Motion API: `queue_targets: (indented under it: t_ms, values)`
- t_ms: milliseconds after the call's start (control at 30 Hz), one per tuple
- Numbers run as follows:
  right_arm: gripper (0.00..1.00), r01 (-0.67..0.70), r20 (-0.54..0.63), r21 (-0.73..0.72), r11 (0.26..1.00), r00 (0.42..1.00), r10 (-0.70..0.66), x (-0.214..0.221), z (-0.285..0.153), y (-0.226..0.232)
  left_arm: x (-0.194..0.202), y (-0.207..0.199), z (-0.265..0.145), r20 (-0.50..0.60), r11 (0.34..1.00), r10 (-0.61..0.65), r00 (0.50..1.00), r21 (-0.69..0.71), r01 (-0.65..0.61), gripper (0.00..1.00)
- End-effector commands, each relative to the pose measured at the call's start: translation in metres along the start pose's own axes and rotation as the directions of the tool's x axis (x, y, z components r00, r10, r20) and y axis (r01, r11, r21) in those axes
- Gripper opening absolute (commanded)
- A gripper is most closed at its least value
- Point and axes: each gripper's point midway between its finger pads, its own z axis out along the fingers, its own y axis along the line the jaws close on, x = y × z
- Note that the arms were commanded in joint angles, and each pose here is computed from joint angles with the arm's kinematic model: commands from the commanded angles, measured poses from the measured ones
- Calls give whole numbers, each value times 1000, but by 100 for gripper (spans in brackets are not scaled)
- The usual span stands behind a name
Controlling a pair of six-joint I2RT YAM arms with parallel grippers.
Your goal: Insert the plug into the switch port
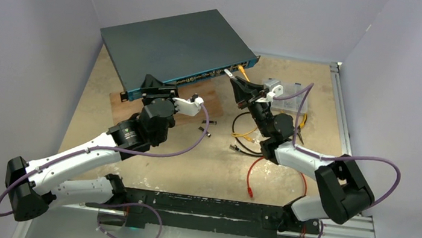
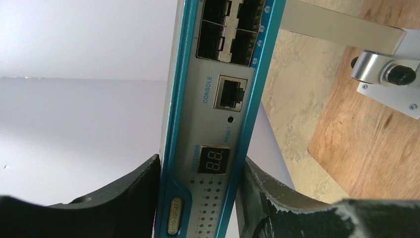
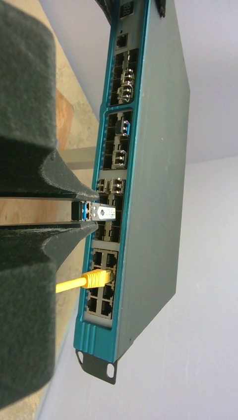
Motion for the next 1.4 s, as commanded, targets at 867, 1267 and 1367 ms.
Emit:
queue_targets:
  t_ms: [867, 1267, 1367]
  values:
    - [0, -7, 96, -9, 1000, 995, 8, -29, 15, 4, 5, 4, -6, 11, 990, -138, 990, -21, 138, 0]
    - [0, -12, 78, 21, 1000, 997, 10, -18, 11, -2, 6, 5, -6, 11, 990, -140, 990, -22, 140, 0]
    - [0, -14, 79, 22, 1000, 997, 13, -19, 10, -2, 6, 5, -6, 11, 990, -142, 990, -22, 142, 0]
